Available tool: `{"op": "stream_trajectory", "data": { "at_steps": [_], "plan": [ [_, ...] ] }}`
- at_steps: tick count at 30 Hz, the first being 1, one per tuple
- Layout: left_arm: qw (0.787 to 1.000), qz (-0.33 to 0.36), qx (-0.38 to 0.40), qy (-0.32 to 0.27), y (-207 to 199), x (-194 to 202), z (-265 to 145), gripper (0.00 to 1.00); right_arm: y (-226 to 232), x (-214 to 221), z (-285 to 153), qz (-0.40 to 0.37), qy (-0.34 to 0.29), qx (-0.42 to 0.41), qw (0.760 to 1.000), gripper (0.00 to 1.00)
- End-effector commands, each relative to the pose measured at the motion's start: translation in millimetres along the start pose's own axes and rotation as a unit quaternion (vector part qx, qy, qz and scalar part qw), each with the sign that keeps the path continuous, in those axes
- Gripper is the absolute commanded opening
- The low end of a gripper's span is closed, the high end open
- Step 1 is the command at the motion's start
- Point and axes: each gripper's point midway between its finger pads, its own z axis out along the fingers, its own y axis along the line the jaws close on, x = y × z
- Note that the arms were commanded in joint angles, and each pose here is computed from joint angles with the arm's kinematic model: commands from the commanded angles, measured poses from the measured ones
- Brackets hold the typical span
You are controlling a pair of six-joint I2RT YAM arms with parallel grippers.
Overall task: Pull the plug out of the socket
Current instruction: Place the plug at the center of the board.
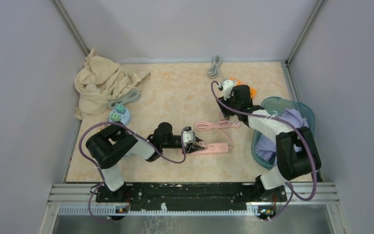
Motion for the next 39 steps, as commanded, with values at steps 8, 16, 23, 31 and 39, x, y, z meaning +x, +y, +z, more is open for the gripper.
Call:
{"op": "stream_trajectory", "data": {
  "at_steps": [8,16,23,31,39],
  "plan": [
    [0.997,-0.038,0.008,0.069,-14,46,-12,0.00,52,-53,-60,-0.086,-0.119,-0.170,0.975,0.57],
    [0.996,-0.042,0.005,0.075,-12,48,-10,0.30,105,-56,-104,-0.146,-0.166,-0.328,0.918,0.56],
    [0.995,-0.048,-0.035,0.075,3,45,-10,0.82,112,-55,-113,-0.159,-0.175,-0.348,0.907,0.56],
    [0.996,-0.044,-0.059,0.049,7,20,-17,0.95,126,-52,-129,-0.182,-0.193,-0.387,0.883,0.56],
    [0.996,-0.064,-0.055,0.042,-1,10,-25,0.88,183,-8,-147,-0.296,-0.218,-0.481,0.796,0.72]
  ]
}}
